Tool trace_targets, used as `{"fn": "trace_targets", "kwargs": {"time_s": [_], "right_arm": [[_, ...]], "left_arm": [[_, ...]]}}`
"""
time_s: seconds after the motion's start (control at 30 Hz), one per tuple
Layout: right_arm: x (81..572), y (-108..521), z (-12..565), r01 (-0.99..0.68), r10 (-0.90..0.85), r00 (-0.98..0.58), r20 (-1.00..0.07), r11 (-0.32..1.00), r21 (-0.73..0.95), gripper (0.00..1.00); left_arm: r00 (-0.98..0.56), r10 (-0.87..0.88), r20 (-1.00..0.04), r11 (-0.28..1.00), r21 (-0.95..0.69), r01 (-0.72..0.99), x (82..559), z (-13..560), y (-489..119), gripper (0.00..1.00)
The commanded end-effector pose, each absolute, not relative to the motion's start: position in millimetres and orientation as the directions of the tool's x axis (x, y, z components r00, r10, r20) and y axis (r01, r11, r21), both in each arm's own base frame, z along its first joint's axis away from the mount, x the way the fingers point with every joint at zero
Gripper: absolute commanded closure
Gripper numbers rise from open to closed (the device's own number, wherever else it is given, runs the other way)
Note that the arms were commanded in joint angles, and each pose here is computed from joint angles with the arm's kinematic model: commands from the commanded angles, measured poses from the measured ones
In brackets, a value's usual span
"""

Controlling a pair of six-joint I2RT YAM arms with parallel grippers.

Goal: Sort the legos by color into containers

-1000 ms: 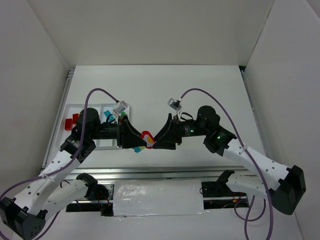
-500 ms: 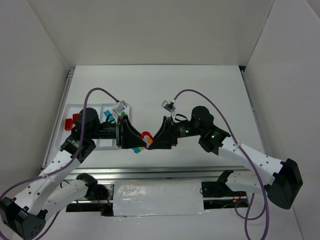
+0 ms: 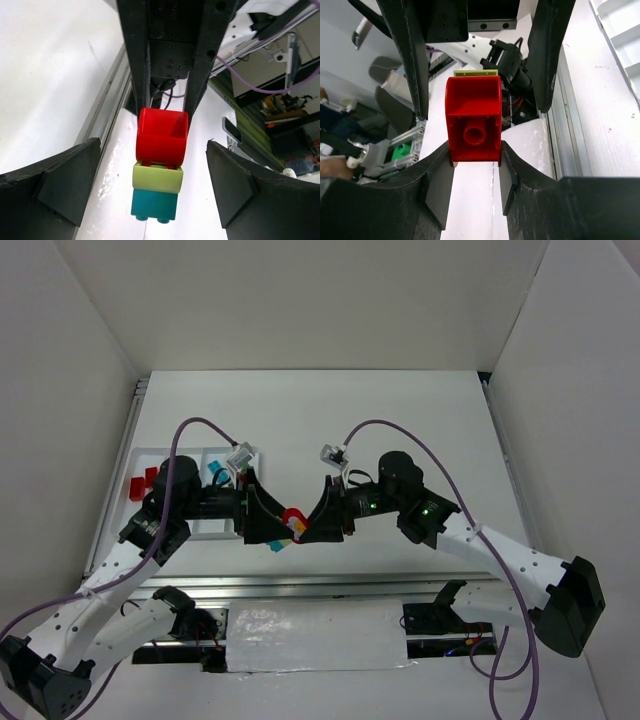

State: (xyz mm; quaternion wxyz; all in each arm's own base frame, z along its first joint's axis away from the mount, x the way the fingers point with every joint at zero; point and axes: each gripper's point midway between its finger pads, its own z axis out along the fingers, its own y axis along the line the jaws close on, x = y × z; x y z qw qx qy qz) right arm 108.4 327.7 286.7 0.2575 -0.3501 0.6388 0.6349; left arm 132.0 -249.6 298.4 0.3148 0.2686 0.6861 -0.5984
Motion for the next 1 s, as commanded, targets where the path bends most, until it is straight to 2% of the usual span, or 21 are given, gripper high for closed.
{"fn": "trace_targets", "kwargs": {"time_s": [0.0, 0.13, 0.2, 0.27, 0.3, 0.37, 0.5, 0.8, 0.9, 0.97], "right_arm": [[105, 328, 297, -0.821, -0.149, -0.549, -0.822, -0.086, 0.564, 1.00], [99, 320, 290, -0.816, -0.241, -0.522, -0.818, -0.139, 0.561, 1.00], [89, 314, 283, -0.796, -0.321, -0.511, -0.798, -0.174, 0.579, 1.00], [88, 313, 290, -0.816, -0.342, -0.453, -0.823, -0.211, 0.537, 1.00], [85, 309, 287, -0.802, -0.379, -0.475, -0.794, -0.186, 0.568, 1.00], [91, 309, 292, -0.830, -0.382, -0.443, -0.811, -0.168, 0.532, 1.00], [99, 309, 293, -0.842, -0.406, -0.451, -0.795, -0.102, 0.530, 1.00], [110, 321, 291, -0.836, -0.425, -0.471, -0.773, -0.065, 0.545, 1.00], [111, 323, 293, -0.836, -0.417, -0.473, -0.776, -0.064, 0.544, 1.00], [112, 323, 295, -0.841, -0.410, -0.469, -0.782, -0.062, 0.537, 1.00]], "left_arm": [[-0.576, -0.032, -0.817, 0.179, -0.571, 0.801, 141, 321, -248, 0.00], [-0.539, 0.007, -0.842, 0.212, -0.526, 0.824, 146, 333, -246, 0.00], [-0.527, 0.027, -0.849, 0.190, -0.513, 0.837, 143, 338, -247, 0.00], [-0.527, 0.062, -0.848, 0.141, -0.515, 0.845, 138, 337, -250, 0.00], [-0.528, 0.071, -0.846, 0.124, -0.518, 0.846, 136, 337, -250, 0.00], [-0.537, 0.089, -0.839, 0.084, -0.531, 0.843, 130, 336, -252, 0.01], [-0.541, 0.115, -0.833, 0.078, -0.536, 0.841, 124, 327, -250, 0.05], [-0.563, 0.131, -0.816, 0.089, -0.556, 0.826, 125, 319, -252, 0.17], [-0.569, 0.139, -0.810, 0.097, -0.561, 0.822, 127, 315, -253, 0.26], [-0.575, 0.146, -0.805, 0.103, -0.565, 0.818, 128, 311, -253, 0.27]]}}
